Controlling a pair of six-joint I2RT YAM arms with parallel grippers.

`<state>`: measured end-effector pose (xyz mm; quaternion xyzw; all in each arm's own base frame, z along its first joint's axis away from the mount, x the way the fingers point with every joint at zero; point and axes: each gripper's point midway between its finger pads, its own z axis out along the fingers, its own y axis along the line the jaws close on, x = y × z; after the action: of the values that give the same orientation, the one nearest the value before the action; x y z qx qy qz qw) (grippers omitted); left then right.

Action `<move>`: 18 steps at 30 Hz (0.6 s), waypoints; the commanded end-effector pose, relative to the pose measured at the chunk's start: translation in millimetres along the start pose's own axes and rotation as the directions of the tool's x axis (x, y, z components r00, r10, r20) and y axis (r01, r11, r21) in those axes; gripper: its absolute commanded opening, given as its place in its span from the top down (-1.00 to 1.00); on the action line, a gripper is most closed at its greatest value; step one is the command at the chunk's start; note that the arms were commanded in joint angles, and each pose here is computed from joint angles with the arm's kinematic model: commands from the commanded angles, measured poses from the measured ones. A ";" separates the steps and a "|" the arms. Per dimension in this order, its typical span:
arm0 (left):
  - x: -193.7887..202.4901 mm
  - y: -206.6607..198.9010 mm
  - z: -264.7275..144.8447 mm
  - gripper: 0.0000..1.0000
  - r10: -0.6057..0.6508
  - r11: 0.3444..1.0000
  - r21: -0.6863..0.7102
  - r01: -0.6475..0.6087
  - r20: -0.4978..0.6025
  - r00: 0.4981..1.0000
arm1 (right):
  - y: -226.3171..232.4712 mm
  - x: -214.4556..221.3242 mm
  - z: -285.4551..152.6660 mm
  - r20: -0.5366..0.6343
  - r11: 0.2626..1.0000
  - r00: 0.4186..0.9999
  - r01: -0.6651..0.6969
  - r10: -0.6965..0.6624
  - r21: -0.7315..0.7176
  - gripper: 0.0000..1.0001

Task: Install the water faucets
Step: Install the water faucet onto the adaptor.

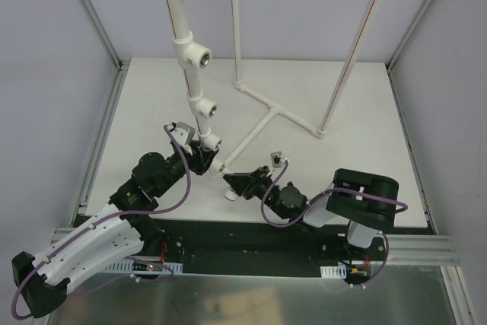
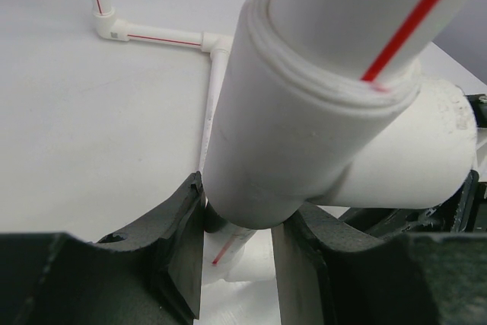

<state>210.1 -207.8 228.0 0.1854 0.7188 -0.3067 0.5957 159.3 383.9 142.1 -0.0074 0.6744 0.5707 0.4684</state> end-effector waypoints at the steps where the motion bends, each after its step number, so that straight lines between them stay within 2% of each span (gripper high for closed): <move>1: -5.9 -94.1 -21.9 1.00 -0.123 0.886 0.442 0.143 -0.075 0.990 | 50.2 67.3 -5.0 -0.331 0.925 0.881 -0.375 0.337 -0.057 1.00; 6: -7.0 -92.4 -22.0 1.00 -0.116 0.890 0.435 0.135 -0.071 0.991 | 60.8 67.1 0.4 -0.348 0.815 0.760 -0.579 0.549 0.022 1.00; 14: -6.4 -92.6 -22.2 1.00 -0.103 0.892 0.435 0.126 -0.077 0.992 | 83.8 49.5 3.2 -0.339 0.634 0.579 -0.770 0.742 0.072 1.00; 18: -4.9 -92.1 -19.9 1.00 -0.103 0.893 0.430 0.129 -0.085 0.991 | 87.0 41.0 4.5 -0.298 0.506 0.456 -0.855 0.838 0.114 1.00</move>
<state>215.8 -196.5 226.9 0.1773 0.7227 -0.2782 0.6074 160.0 398.6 142.9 0.2526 0.6616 0.6686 0.2269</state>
